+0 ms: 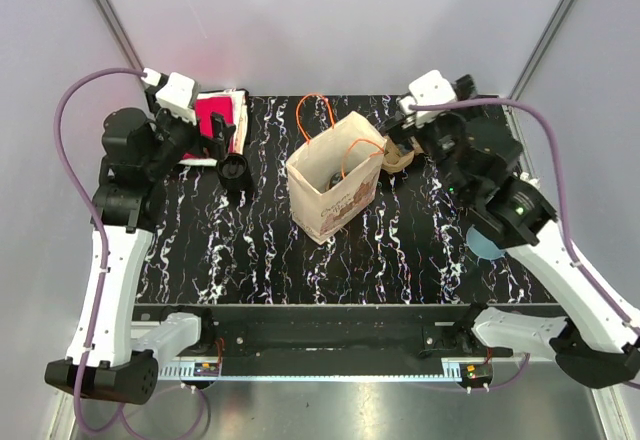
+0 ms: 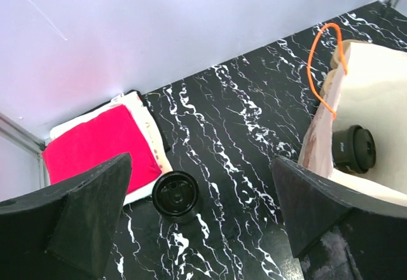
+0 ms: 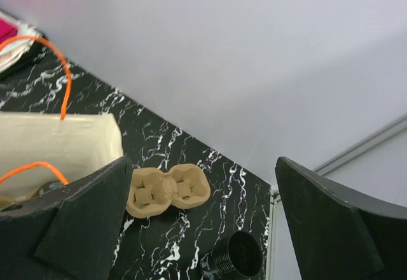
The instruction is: Pack the takeout coffee
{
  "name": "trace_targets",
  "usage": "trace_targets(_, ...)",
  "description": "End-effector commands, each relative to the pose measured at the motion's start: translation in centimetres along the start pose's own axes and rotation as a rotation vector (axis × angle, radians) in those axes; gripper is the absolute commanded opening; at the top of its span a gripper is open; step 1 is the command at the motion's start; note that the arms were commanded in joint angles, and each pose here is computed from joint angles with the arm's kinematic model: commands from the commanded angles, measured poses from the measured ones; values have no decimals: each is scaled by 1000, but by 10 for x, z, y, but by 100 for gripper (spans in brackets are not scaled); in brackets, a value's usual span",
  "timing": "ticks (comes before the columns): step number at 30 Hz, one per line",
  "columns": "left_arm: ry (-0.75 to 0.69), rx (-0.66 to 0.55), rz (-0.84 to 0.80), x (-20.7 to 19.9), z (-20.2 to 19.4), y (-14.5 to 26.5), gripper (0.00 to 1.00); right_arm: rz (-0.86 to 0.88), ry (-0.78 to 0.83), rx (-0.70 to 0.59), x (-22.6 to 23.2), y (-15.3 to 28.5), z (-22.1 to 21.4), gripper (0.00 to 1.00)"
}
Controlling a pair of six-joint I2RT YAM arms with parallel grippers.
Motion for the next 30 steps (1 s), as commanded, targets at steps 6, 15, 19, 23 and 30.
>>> trace_targets(6, -32, -90, 61, 5, 33, 7, 99, -468, -305, -139, -70, 31, 26, 100)
trace_targets(15, 60, -138, 162, 9, 45, 21, 99, -753, -286, -199, -56, 36, -16, 100)
trace_targets(19, 123, -160, 296, 20, 45, 27, 99, -683, -290, -162, -42, 29, -26, 100)
trace_targets(23, 128, -154, 352, 27, 40, 26, 99, -622, -232, -74, -33, 22, -32, 100)
trace_targets(30, 165, -134, 347, 30, 28, 17, 99, -688, -252, -72, -46, 37, -38, 100)
Point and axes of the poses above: each gripper's point midway between its finger pads, its own y axis back along the fingers, its own x axis along the line the jaws close on, z = x × y, the point moved 9 cm from there along y, back along the fingers, and after that the axes turned 7 degrees about y, right-handed, at the moved point
